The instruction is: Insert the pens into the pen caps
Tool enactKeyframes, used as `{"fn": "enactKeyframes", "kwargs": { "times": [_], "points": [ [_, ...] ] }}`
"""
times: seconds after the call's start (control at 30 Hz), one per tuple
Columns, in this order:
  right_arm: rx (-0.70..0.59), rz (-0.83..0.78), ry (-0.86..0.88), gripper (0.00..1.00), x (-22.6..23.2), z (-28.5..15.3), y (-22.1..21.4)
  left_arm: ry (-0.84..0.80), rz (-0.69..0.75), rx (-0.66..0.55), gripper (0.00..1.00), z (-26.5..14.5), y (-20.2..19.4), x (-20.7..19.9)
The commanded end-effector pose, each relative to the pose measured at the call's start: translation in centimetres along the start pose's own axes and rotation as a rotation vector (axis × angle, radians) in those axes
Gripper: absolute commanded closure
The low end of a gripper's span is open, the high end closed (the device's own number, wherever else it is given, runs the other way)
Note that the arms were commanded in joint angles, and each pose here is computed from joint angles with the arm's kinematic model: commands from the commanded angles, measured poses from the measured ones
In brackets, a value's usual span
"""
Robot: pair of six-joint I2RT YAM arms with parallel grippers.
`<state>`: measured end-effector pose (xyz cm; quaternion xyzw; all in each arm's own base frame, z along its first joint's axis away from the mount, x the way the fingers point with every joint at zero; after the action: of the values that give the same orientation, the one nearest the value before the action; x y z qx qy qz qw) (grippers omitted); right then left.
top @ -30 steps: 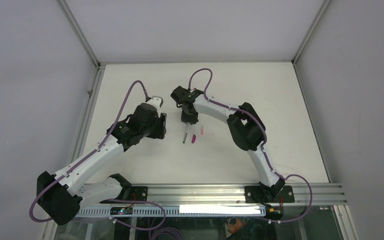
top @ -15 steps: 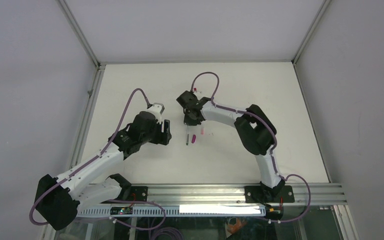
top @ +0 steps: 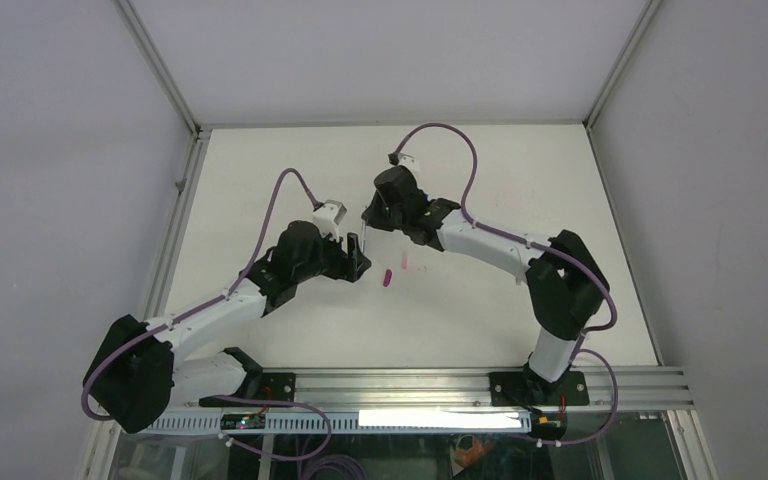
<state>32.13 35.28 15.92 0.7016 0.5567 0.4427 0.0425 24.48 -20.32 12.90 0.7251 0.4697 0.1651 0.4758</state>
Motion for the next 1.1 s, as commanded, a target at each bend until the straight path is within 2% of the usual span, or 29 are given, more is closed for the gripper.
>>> {"fn": "enactKeyframes", "kwargs": {
  "times": [0.0,0.13,0.2,0.23,0.3,0.37,0.4,0.8,0.93,1.0,1.07],
  "points": [
    [-0.05,0.039,0.101,1.0,2.2,-2.0,1.3,-0.076,-0.01,-0.119,0.3,1.0,3.8,-1.7],
    [-0.054,0.051,0.12,1.0,2.3,-2.8,1.4,-0.078,-0.013,-0.126,0.31,1.7,4.2,-1.8],
    [-0.049,0.053,0.127,1.0,2.4,-2.9,1.3,-0.077,-0.015,-0.137,0.34,1.9,4.5,-1.8],
    [-0.049,0.055,0.132,1.0,2.5,-2.9,1.2,-0.075,-0.015,-0.141,0.41,2.0,4.6,-1.8],
    [-0.05,0.058,0.133,1.0,2.4,-3.0,1.2,-0.076,-0.012,-0.14,0.62,2.2,4.8,-1.8],
    [-0.053,0.058,0.134,1.0,2.4,-3.1,1.3,-0.077,-0.016,-0.135,0.9,2.3,4.7,-1.9],
    [-0.055,0.057,0.135,1.0,2.4,-3.1,1.3,-0.082,-0.018,-0.129,0.98,2.4,4.6,-1.9],
    [-0.046,0.03,0.171,1.0,3.4,-3.5,1.7,-0.085,-0.019,-0.059,1.0,2.9,1.4,-1.4],
    [-0.054,0.014,0.058,0.75,1.5,-4.1,1.9,0.006,0.005,-0.01,1.0,2.0,0.4,0.0],
    [-0.059,0.021,-0.043,0.68,-0.1,-4.9,2.2,0.053,0.012,0.02,1.0,1.2,-0.5,0.8],
    [-0.032,0.029,-0.18,0.68,-2.4,-6.0,1.8,0.076,0.017,0.03,1.0,0.4,-1.3,1.3]
  ]
}}
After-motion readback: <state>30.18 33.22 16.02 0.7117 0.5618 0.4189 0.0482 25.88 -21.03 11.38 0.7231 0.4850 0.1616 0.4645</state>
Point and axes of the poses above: each gripper's point midway between its finger pads, its own z axis out along the fingers, its own x axis along the line the jaws close on, y = z × x, the point moved 3 cm from there along -z, back along the fingers, and after that the axes turned 8 degrees about z, right-handed, at the moved point
